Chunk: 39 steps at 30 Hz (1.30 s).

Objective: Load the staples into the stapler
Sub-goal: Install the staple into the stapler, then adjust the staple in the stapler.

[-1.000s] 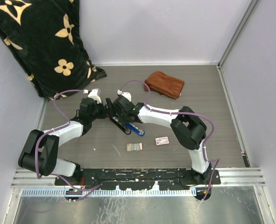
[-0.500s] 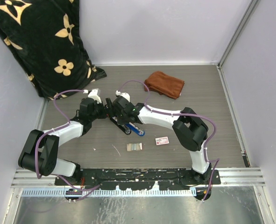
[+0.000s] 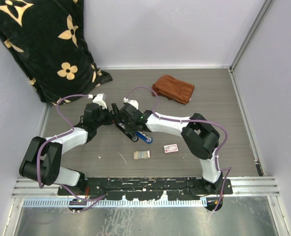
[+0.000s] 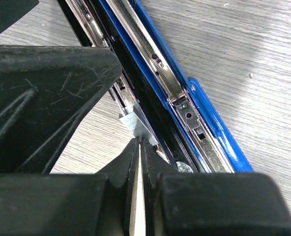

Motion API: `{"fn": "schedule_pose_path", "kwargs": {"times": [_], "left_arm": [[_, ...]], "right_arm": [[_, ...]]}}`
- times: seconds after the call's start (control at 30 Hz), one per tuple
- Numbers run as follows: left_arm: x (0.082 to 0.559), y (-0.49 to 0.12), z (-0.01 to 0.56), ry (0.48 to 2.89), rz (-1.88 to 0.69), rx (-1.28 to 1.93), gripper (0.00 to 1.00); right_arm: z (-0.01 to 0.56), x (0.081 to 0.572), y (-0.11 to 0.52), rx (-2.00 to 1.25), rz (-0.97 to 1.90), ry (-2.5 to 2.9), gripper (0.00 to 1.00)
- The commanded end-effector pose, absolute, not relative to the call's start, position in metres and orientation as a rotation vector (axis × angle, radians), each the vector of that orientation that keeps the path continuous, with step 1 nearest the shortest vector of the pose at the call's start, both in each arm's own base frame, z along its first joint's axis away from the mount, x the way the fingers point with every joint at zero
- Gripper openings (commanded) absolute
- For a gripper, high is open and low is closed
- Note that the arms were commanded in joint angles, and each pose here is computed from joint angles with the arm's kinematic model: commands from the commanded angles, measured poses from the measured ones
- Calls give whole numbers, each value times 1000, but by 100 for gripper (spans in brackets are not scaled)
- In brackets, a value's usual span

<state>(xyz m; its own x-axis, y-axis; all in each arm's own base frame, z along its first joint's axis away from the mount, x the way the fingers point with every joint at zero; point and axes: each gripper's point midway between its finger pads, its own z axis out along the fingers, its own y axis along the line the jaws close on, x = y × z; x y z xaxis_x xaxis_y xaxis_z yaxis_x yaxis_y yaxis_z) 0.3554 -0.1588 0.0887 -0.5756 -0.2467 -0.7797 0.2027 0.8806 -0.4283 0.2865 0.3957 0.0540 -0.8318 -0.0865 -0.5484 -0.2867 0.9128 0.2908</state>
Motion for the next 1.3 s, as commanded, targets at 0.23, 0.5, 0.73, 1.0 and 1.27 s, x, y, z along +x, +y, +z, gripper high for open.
{"fn": "schedule_pose_path", "kwargs": {"times": [0.23, 0.5, 0.73, 1.0, 1.27], "left_arm": [[361, -161, 111, 2011, -612, 8, 99], [357, -173, 131, 2001, -697, 48, 98], [344, -188, 152, 2107, -800, 88, 92], [335, -187, 155, 2333, -767, 81, 90], [351, -206, 130, 2458, -826, 228, 89]], "right_arm": [[92, 287, 396, -280, 551, 2456, 19], [133, 283, 380, -286, 625, 2390, 35], [144, 288, 328, -214, 667, 2363, 37], [146, 289, 269, -156, 738, 2346, 40], [132, 275, 250, -158, 769, 2385, 41]]}}
